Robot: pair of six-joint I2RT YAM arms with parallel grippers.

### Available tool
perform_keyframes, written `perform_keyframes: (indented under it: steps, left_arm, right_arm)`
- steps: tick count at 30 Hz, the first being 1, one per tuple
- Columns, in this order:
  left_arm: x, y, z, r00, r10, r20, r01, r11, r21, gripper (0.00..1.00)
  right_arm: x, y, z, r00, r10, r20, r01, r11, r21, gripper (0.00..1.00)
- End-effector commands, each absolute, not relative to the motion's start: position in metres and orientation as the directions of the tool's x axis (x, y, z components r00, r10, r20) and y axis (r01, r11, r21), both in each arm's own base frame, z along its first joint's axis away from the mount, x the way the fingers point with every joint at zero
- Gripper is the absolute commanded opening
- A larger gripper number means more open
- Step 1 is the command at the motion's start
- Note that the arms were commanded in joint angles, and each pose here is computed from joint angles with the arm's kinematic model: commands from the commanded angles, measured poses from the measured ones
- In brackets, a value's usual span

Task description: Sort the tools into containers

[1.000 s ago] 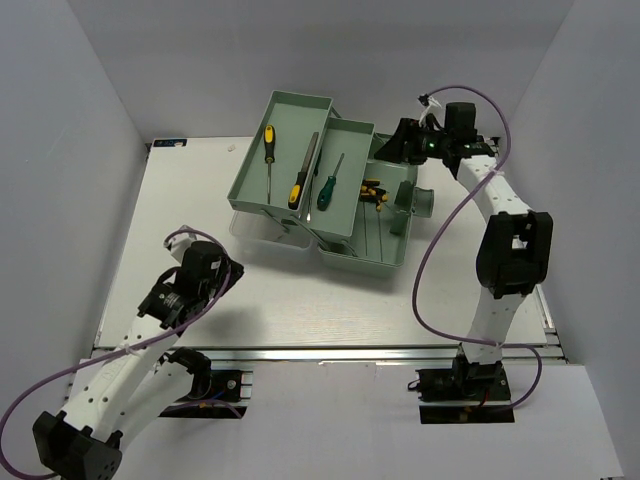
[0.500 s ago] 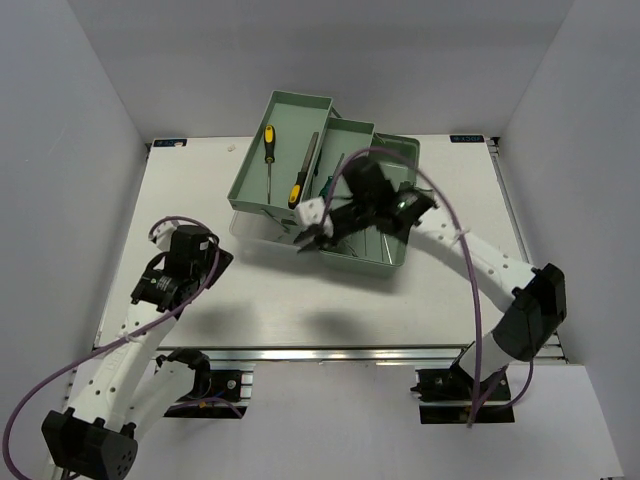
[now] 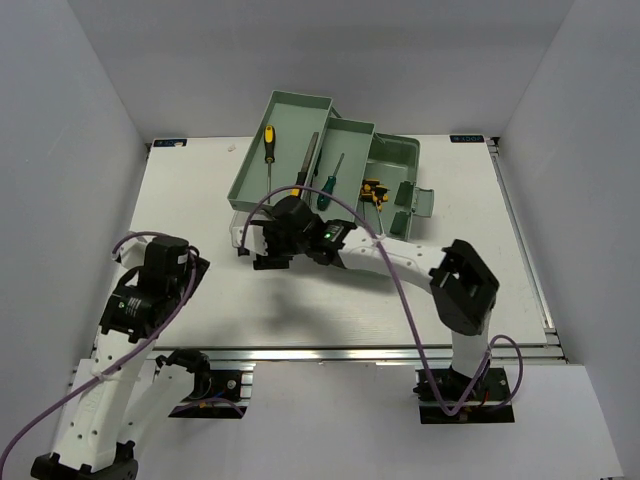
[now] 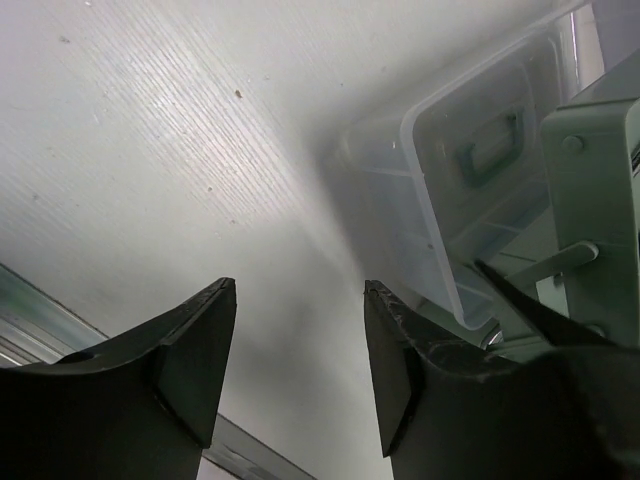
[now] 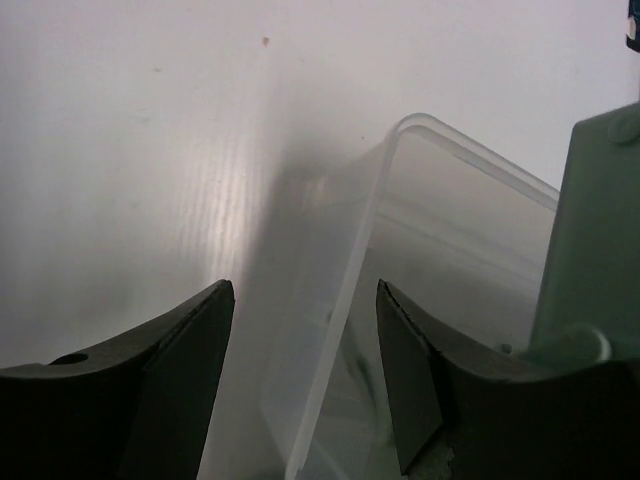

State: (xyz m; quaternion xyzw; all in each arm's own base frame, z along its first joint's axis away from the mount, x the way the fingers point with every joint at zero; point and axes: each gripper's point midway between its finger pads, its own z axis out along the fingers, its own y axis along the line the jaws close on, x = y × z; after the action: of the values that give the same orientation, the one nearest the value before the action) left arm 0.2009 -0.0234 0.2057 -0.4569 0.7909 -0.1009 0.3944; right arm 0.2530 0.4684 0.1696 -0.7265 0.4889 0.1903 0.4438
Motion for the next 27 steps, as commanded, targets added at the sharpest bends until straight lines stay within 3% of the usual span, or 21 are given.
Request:
perform_keyframes:
  steps: [1, 9, 12, 15, 17, 21, 27]
  left_arm:
    - [0.186, -0.009, 0.208, -0.240, -0.800, -0.550, -0.690, 0.539, -0.483, 0.64]
    - [0.179, -0.014, 0.200, -0.267, -0.809, -0.524, -0.680, 0.543, -0.492, 0.64]
    - [0.179, -0.014, 0.199, -0.280, -0.802, -0.528, -0.682, 0.553, -0.479, 0.64]
    - [0.183, -0.018, 0.190, -0.303, -0.797, -0.523, -0.679, 0.566, -0.468, 0.65]
    - [0.189, -0.030, 0.180, -0.333, -0.807, -0.489, -0.659, 0.569, -0.492, 0.65]
    - [0.195, -0.039, 0.157, -0.363, -0.813, -0.456, -0.658, 0.570, -0.492, 0.64]
    - [0.205, -0.045, 0.148, -0.367, -0.818, -0.443, -0.659, 0.565, -0.497, 0.63]
  right_arm:
    - [0.282, 0.500, 0.209, 0.485, -0.520, -0.703, -0.815, 0.025, -0.580, 0.65]
    - [0.320, 0.525, 0.159, 0.462, -0.634, -0.620, -0.767, 0.065, -0.639, 0.68]
    - [0.324, 0.526, 0.139, 0.458, -0.666, -0.589, -0.771, 0.032, -0.636, 0.62]
    - [0.320, 0.523, 0.126, 0.456, -0.680, -0.574, -0.781, 0.003, -0.624, 0.36]
    - [0.318, 0.519, 0.124, 0.455, -0.685, -0.569, -0.783, -0.004, -0.622, 0.28]
    - [0.313, 0.510, 0.130, 0.454, -0.687, -0.567, -0.790, -0.017, -0.613, 0.00]
    - [0.309, 0.496, 0.195, 0.378, -0.619, -0.688, -0.832, 0.099, -0.546, 0.00]
